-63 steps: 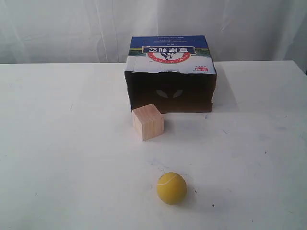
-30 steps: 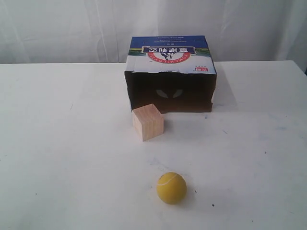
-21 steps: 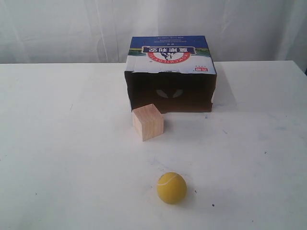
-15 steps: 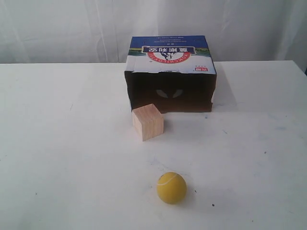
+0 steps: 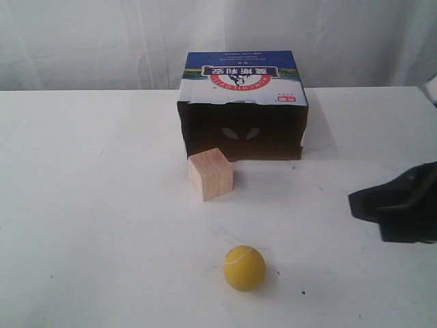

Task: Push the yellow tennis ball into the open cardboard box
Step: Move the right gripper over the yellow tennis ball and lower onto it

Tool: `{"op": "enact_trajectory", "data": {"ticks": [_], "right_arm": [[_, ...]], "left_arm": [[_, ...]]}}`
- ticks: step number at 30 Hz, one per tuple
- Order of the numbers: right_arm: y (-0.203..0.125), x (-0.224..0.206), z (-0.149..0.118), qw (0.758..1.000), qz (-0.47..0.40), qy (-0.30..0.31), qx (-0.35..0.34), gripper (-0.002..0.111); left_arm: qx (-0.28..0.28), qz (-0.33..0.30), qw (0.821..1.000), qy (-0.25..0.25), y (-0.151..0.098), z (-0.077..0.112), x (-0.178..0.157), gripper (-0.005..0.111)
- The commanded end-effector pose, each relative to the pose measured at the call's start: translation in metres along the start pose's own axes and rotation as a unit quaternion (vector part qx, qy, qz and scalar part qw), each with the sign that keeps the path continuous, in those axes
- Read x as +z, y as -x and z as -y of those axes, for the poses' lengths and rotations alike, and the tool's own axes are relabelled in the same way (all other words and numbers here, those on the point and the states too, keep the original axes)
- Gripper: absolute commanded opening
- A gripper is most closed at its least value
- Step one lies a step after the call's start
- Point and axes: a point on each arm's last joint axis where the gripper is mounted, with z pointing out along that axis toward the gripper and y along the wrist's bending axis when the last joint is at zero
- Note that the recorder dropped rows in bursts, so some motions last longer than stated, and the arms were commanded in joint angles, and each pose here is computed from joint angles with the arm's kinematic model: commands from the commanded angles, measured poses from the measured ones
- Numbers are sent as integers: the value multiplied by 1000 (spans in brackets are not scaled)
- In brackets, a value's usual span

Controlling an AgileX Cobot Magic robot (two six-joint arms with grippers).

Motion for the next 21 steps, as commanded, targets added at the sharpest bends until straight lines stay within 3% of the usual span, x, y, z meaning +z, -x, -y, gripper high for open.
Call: {"op": "enact_trajectory", "data": {"ticks": [1,5,15,21], "right_arm": [[10,27,3,997,-40,-9,-71,0],[8,49,4,988,-84,-22,-127,0],[1,83,8,971,-167,-38,-167,0],[7,85,3,962,-166,-120,-180,0]], "left_arm": [[2,-10,1000,-3,-3,0,0,0],[2,-10,1000,-3,-3,0,0,0],[2,-10,1000,-3,-3,0,0,0],[2,-10,1000,-3,-3,0,0,0]]}}
